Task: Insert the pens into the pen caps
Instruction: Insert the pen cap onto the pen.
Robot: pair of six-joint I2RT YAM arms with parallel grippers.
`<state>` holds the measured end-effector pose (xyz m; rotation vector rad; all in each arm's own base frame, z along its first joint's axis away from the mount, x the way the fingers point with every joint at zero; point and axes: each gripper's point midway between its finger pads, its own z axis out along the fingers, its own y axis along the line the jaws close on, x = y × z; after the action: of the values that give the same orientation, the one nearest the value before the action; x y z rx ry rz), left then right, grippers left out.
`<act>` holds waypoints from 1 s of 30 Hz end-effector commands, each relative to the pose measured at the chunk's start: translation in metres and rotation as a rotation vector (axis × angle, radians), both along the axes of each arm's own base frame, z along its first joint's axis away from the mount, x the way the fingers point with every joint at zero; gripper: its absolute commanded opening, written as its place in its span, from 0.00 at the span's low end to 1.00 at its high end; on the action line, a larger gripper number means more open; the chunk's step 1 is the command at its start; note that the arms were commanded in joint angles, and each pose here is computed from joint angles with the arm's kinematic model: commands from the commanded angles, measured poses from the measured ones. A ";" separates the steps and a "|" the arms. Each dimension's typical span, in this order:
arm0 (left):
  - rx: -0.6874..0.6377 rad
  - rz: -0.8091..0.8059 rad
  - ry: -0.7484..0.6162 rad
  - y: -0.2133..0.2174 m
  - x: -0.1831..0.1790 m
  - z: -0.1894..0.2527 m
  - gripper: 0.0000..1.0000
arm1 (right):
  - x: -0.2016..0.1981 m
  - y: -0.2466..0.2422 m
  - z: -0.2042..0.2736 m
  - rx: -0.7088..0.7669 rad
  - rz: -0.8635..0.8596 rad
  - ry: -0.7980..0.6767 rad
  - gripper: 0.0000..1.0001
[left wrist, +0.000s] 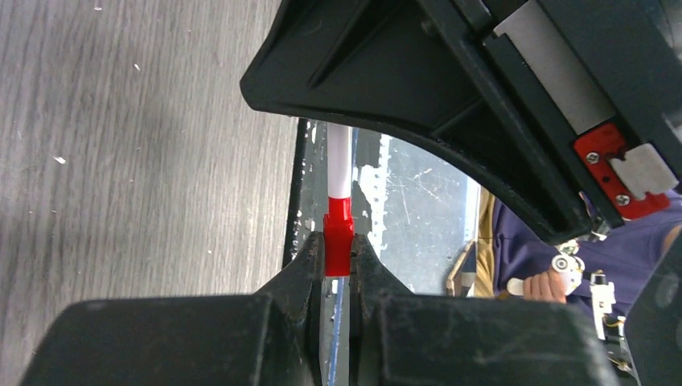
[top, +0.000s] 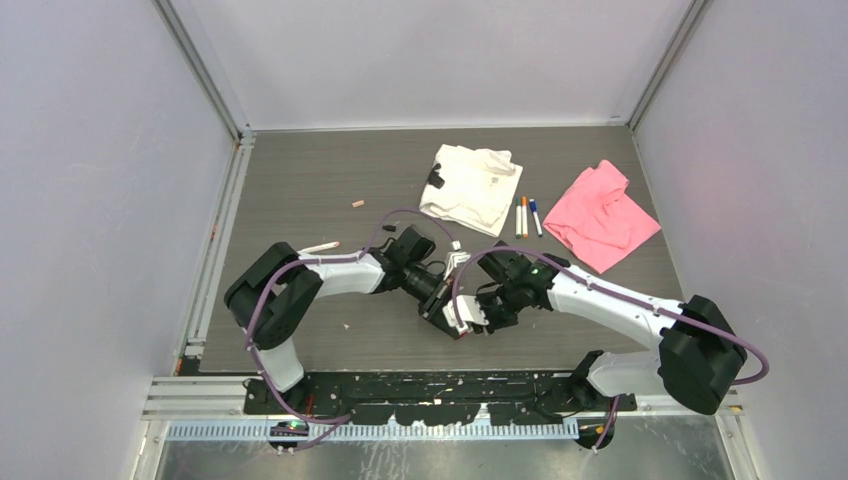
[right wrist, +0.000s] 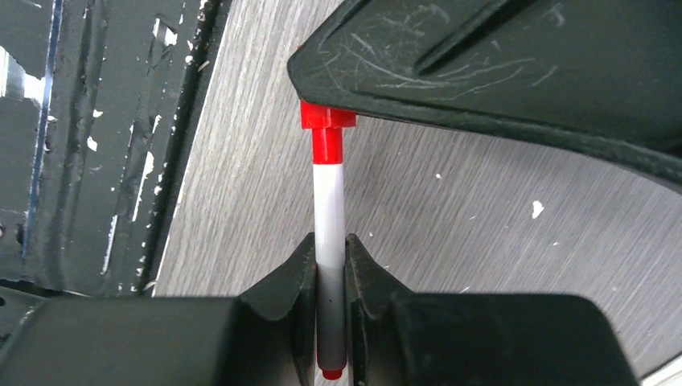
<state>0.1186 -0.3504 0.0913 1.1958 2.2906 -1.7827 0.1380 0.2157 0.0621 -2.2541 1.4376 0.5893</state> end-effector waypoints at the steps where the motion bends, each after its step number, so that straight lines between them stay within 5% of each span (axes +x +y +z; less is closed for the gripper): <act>1: -0.295 0.124 -0.410 -0.059 0.066 0.063 0.01 | -0.012 0.074 0.055 0.319 0.065 0.048 0.01; 12: -0.223 0.167 -0.510 -0.045 0.072 0.056 0.02 | -0.005 0.068 0.051 0.288 0.047 0.023 0.01; 22: -0.228 0.273 -0.585 -0.003 0.070 0.076 0.45 | 0.015 0.047 0.052 0.261 0.000 -0.028 0.01; 30: -0.182 0.398 -0.726 0.034 0.077 0.081 0.50 | 0.019 0.033 0.058 0.273 0.003 -0.029 0.01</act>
<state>0.1813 -0.3315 0.1671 1.0758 1.8037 -1.2798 0.1525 0.2434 0.0928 -2.0779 1.3704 0.6853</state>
